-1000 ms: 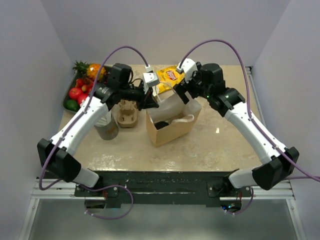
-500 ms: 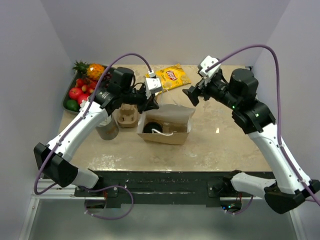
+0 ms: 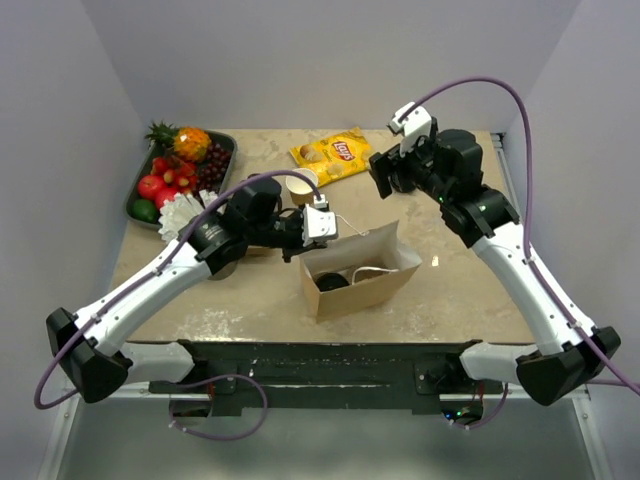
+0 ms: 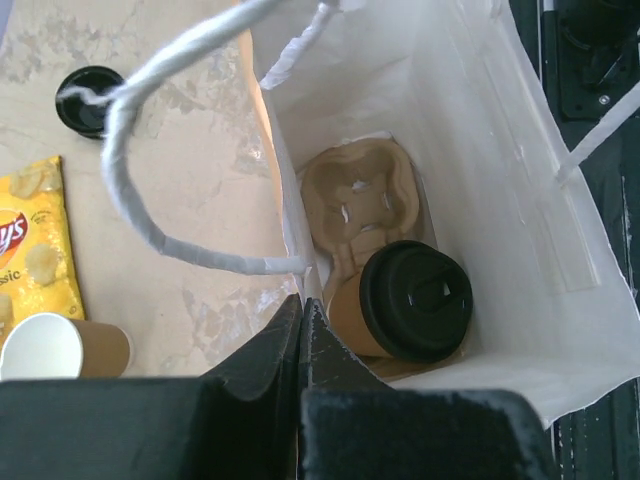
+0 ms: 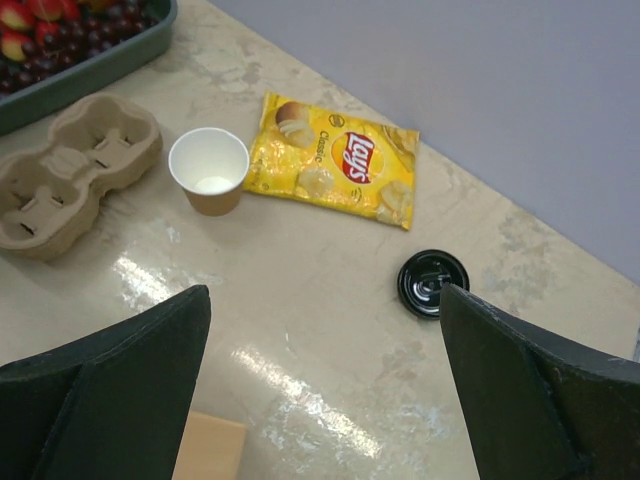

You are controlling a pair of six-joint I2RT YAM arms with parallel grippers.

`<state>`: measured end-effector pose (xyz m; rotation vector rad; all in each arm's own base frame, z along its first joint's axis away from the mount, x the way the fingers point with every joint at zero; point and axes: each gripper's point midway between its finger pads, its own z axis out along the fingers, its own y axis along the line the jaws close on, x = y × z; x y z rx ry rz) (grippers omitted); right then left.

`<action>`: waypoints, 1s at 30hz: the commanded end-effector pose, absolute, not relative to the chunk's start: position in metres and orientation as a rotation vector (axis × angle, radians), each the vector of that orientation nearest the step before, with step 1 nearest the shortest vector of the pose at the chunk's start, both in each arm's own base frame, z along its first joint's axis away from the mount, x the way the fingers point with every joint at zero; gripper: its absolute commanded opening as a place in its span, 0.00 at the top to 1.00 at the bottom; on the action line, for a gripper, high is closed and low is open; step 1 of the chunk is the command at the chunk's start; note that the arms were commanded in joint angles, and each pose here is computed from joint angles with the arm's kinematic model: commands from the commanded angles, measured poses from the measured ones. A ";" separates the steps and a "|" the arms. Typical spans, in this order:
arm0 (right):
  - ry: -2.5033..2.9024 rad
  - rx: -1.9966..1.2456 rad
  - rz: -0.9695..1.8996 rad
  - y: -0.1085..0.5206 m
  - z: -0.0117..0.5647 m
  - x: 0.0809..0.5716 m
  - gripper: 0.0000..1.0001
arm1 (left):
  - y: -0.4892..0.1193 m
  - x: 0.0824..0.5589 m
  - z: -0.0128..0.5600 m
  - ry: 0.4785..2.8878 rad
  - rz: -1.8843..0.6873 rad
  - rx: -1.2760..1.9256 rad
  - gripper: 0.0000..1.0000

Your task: Pack the takeout coffee

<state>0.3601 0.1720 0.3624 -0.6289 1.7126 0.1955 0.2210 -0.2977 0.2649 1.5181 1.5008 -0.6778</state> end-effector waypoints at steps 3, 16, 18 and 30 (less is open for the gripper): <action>1.669 -0.577 0.194 0.166 0.377 0.361 0.01 | -0.304 0.221 0.308 1.316 -0.575 1.466 1.00; 1.716 -0.621 0.241 0.176 0.351 0.363 0.01 | -0.303 0.198 0.305 1.267 -0.567 1.513 1.00; 1.734 -0.629 0.270 0.179 0.346 0.360 0.02 | -0.299 0.187 0.301 1.257 -0.581 1.541 1.00; 1.704 -0.638 0.258 0.185 0.348 0.373 0.01 | -0.315 0.216 0.293 1.384 -0.515 1.452 1.00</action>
